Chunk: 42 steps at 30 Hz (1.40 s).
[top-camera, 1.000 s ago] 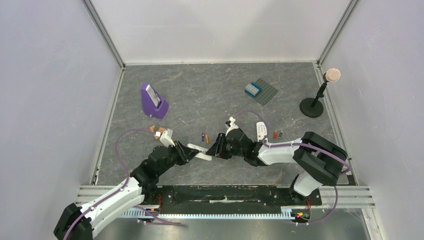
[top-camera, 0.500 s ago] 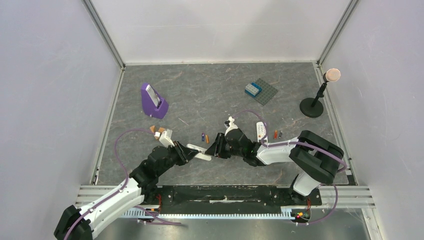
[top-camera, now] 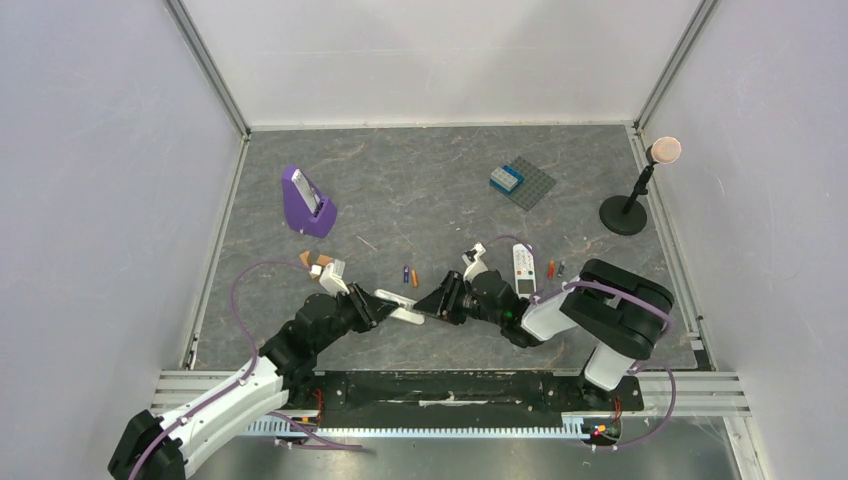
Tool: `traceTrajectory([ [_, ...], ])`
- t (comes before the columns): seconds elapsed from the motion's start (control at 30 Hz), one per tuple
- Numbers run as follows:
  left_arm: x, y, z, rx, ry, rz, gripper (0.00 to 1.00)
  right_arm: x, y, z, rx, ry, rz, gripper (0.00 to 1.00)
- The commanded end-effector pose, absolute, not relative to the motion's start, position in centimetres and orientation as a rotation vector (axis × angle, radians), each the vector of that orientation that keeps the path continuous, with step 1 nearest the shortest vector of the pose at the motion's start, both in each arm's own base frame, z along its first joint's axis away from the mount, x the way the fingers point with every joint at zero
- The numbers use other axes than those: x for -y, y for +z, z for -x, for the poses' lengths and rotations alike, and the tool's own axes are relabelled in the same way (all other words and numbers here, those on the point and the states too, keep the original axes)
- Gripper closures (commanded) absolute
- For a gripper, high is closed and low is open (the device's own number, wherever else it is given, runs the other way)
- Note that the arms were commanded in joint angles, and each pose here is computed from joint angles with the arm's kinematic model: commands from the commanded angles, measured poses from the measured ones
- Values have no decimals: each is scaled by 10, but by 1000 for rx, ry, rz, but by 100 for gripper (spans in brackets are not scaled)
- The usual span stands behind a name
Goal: Load the batteries into the remote control
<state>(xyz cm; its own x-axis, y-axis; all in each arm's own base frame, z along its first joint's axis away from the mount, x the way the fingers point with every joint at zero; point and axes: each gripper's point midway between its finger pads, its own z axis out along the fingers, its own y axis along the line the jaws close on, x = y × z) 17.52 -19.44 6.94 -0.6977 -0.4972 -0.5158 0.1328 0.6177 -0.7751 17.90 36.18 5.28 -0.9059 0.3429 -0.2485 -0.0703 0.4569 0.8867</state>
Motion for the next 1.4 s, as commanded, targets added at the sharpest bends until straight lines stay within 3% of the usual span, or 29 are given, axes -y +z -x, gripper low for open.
traceTrajectory([
  [0.0,184,34,-163,-2207,-1010,310,98,-380,93,-157,-2193,1740,-148,60],
  [0.4,182,29,-163,-2230,-980,320,98,-395,160,-152,-1901,2043,-45,61],
  [0.87,152,18,-170,-2277,-739,397,98,-392,197,-163,-1783,2082,-25,61],
  [1.1,144,21,-173,-2263,-686,428,98,-381,160,-180,-1953,1850,-61,60],
  [1.37,145,21,-172,-2267,-699,420,98,-358,90,-207,-2256,1242,30,47],
])
